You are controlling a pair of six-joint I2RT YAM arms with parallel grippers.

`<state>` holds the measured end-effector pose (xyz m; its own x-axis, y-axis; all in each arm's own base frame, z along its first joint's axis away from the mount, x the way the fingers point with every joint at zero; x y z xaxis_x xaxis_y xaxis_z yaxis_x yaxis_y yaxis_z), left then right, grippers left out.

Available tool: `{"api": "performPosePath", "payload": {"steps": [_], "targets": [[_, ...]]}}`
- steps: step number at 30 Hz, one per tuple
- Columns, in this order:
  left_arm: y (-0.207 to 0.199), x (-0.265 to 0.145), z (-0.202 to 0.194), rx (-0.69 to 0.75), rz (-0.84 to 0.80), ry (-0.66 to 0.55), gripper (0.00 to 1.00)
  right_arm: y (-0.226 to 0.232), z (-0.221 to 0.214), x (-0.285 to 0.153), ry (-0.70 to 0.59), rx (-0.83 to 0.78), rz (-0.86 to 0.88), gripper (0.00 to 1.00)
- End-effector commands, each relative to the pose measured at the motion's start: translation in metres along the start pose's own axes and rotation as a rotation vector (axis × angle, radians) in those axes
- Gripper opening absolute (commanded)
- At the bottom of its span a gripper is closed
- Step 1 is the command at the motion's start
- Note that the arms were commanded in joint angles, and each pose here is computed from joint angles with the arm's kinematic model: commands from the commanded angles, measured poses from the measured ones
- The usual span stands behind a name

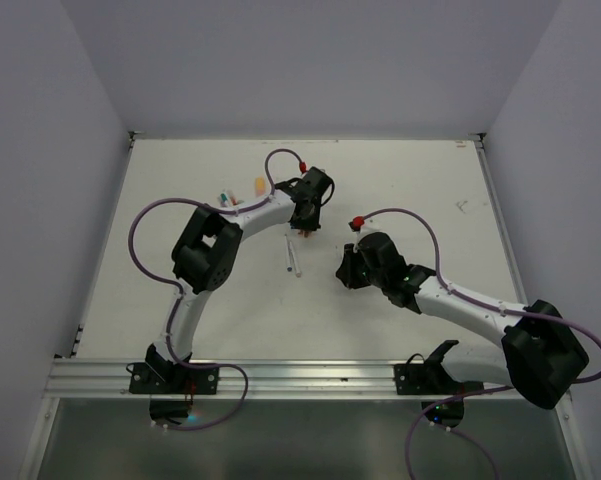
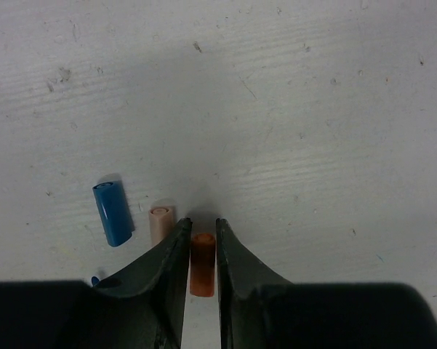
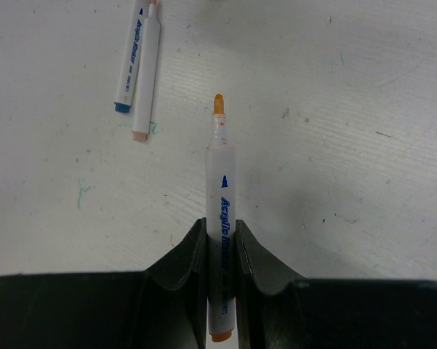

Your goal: Open the pen caps

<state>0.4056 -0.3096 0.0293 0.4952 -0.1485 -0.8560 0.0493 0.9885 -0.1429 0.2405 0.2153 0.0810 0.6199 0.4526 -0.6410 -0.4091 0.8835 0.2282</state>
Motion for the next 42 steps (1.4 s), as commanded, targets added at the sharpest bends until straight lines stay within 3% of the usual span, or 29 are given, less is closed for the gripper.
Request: {"api": "performPosePath", "payload": {"steps": [1, 9, 13, 19, 24, 29, 34, 37, 42], "targets": [[-0.003, -0.001, 0.012, -0.001, 0.010, -0.038, 0.24, 0.005, 0.015, -0.002, -0.036, 0.019, 0.017, 0.00], [-0.004, -0.003, 0.014, -0.012, 0.004, -0.039, 0.26, 0.005, 0.016, -0.003, -0.038, 0.019, 0.016, 0.00], [-0.014, -0.023, 0.027, -0.035, -0.041, -0.068, 0.27, 0.006, 0.017, -0.001, -0.034, 0.027, 0.015, 0.00], [-0.027, -0.087, 0.067, -0.082, -0.132, -0.190, 0.30, 0.013, 0.020, 0.015, -0.001, 0.065, 0.018, 0.00], [-0.013, -0.138, 0.095, -0.126, -0.153, -0.310, 0.37, 0.020, 0.023, 0.040, 0.040, 0.062, -0.009, 0.00], [0.033, -0.160, 0.104, -0.193, -0.112, -0.366, 0.52, 0.033, 0.027, 0.063, 0.066, 0.048, -0.013, 0.02], [0.081, -0.165, 0.094, -0.253, -0.053, -0.376, 0.81, 0.031, 0.020, 0.085, 0.108, 0.057, -0.071, 0.08], [0.112, -0.168, 0.093, -0.286, 0.001, -0.392, 0.91, 0.028, 0.016, 0.094, 0.126, 0.066, -0.104, 0.11], [0.139, -0.165, 0.082, -0.314, 0.044, -0.369, 0.98, 0.027, 0.017, 0.103, 0.134, 0.076, -0.124, 0.25]]}}
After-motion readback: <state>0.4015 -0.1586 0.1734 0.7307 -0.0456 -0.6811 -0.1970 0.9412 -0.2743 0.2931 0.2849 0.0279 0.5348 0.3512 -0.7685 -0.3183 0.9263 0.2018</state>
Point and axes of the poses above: each gripper's point midway between its finger pads, its own x axis out along the fingers, its own y axis along the line the jaws close on, z = x × y, the point moved 1 cm from there along -x, back along the fingers, and after that the axes turned 7 degrees about -x, right-handed, at the moved point
